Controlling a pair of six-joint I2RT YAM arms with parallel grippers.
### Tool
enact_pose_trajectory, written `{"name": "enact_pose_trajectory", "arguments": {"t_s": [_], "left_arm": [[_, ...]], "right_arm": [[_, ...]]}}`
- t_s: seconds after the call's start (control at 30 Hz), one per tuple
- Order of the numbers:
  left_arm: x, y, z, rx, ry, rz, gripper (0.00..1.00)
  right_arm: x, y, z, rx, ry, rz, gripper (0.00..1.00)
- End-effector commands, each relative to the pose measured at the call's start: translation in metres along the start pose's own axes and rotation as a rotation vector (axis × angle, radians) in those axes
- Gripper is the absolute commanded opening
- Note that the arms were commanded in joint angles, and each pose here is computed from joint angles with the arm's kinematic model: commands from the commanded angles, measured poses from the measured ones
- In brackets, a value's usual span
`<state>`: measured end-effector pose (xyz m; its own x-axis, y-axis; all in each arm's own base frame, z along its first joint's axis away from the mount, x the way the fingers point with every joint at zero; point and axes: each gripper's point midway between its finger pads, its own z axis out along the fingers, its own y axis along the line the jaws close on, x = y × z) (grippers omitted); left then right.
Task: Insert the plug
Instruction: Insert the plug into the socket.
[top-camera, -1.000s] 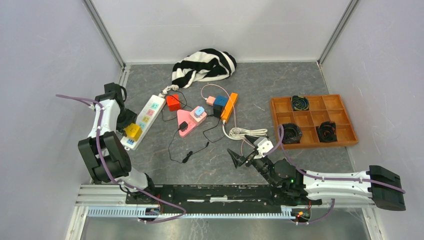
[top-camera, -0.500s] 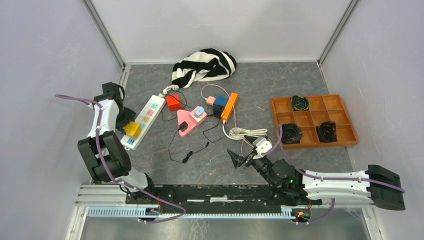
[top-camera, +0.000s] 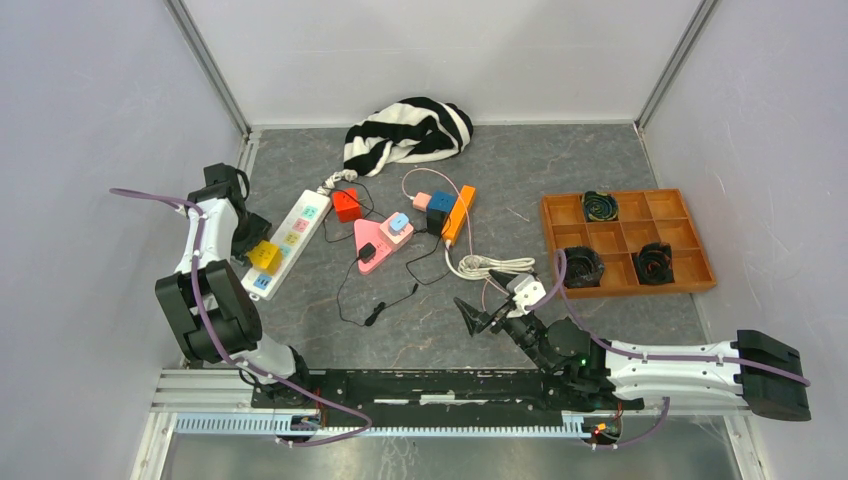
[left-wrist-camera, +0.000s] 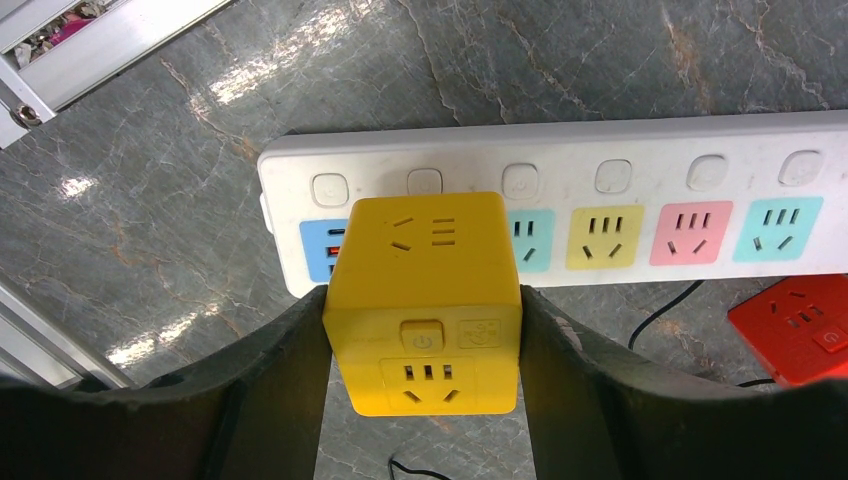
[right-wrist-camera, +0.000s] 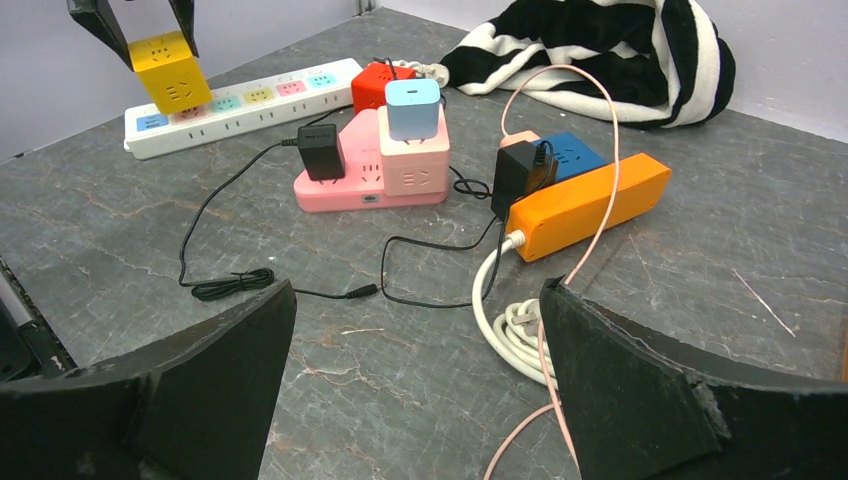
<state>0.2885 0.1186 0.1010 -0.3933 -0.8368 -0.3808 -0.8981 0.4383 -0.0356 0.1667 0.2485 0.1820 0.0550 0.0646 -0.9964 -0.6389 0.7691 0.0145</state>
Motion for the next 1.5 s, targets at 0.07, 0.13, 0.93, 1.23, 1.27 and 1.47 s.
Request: {"name": "enact_pose_trajectory", "arguments": {"t_s": [0.07, 0.13, 0.93, 1.23, 1.27, 1.47], "left_arm": [[0.011, 0.003, 0.007, -0.024, 0.049, -0.034, 0.40], [0.009, 0.003, 0.004, -0.025, 0.044, -0.041, 0.40], [-0.008, 0.005, -0.014, -0.048, 0.015, 0.024, 0.36], [0.007, -0.001, 0.002, -0.016, 0.071, 0.040, 0.36], [0.008, 0.000, 0.002, -0.020, 0.071, 0.043, 0.36], [0.008, 0.009, 0.005, -0.061, 0.063, 0.066, 0.35]], "right_arm": [[-0.006, -0.004, -0.001, 0.021, -0.027, 0.025, 0.98], [-0.006, -0.004, -0.001, 0.021, -0.028, 0.025, 0.98], [-0.002, 0.000, 0.005, 0.018, -0.010, -0.006, 0.98], [-0.003, 0.001, 0.004, 0.011, -0.015, -0.001, 0.98], [-0.003, 0.001, 0.005, 0.013, -0.015, 0.000, 0.98], [-0.003, 0.001, 0.004, 0.013, -0.017, 0.002, 0.98]]}}
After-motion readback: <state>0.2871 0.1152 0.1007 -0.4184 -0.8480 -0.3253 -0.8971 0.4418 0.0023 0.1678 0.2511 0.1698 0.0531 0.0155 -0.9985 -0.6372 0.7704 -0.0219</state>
